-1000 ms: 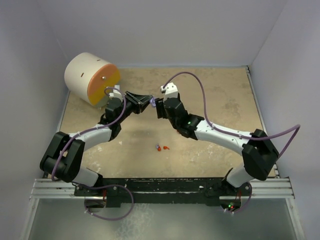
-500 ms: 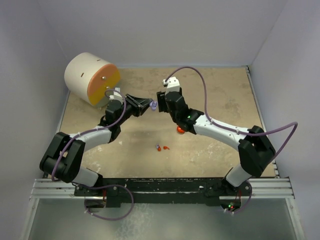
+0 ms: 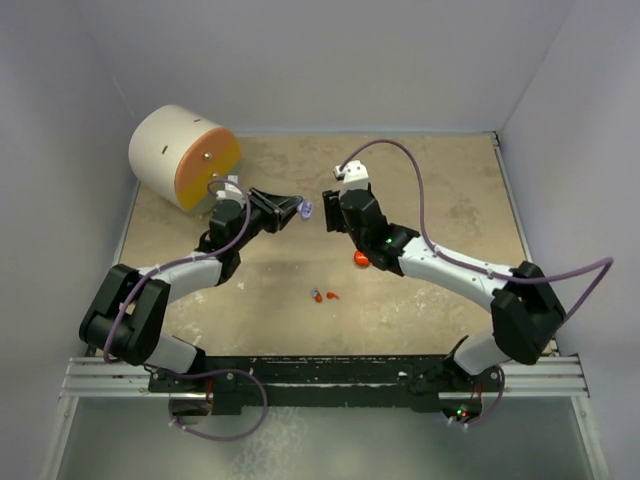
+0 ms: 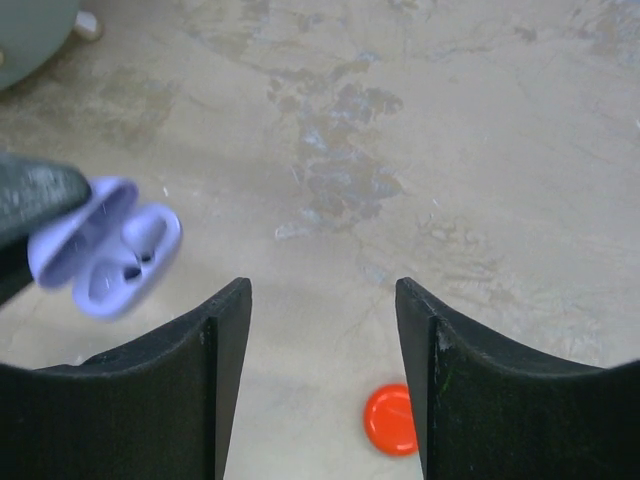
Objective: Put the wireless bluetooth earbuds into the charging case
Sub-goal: Place the earbud in the charging case, then pick up the earbud from the center of the board.
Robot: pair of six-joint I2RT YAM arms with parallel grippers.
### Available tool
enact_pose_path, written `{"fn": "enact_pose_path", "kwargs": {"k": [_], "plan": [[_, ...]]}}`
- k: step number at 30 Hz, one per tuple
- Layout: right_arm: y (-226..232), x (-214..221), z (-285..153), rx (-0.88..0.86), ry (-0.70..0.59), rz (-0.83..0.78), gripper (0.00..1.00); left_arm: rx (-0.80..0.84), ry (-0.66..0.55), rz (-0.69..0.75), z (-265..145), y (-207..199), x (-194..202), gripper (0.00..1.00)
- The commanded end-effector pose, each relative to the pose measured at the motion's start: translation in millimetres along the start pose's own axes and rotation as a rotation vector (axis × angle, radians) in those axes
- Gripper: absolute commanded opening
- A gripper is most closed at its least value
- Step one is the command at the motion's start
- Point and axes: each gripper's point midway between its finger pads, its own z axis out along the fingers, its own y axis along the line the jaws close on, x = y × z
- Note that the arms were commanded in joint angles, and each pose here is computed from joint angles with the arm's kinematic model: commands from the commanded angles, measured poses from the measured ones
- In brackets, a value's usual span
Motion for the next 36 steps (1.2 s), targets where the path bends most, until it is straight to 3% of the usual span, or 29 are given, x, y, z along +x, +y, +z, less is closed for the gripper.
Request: {"fn": "enact_pose_path", "kwargs": {"k": [1, 4, 14, 23, 36], "plan": [[14, 3, -29, -0.145, 0.021, 0.027, 0.59, 0.099, -0.082, 0.023, -4, -27, -24, 0.00], [45, 30, -51, -0.268, 0.081, 0.029, 0.52, 0.119, -0.109, -0.004, -10, -22, -31, 0.00], [124, 127, -82, -0.413, 0.311, -0.017, 0.52, 0.067, -0.149, -0.011, -39, 3, -32, 0.00], [126, 171, -83, -0.357, 0.396, -0.082, 0.52, 0.022, -0.181, 0.023, -57, 10, -34, 0.00], [105, 195, -81, -0.249, 0.455, -0.129, 0.52, 0.011, -0.186, 0.019, -61, 17, -37, 0.00]]}}
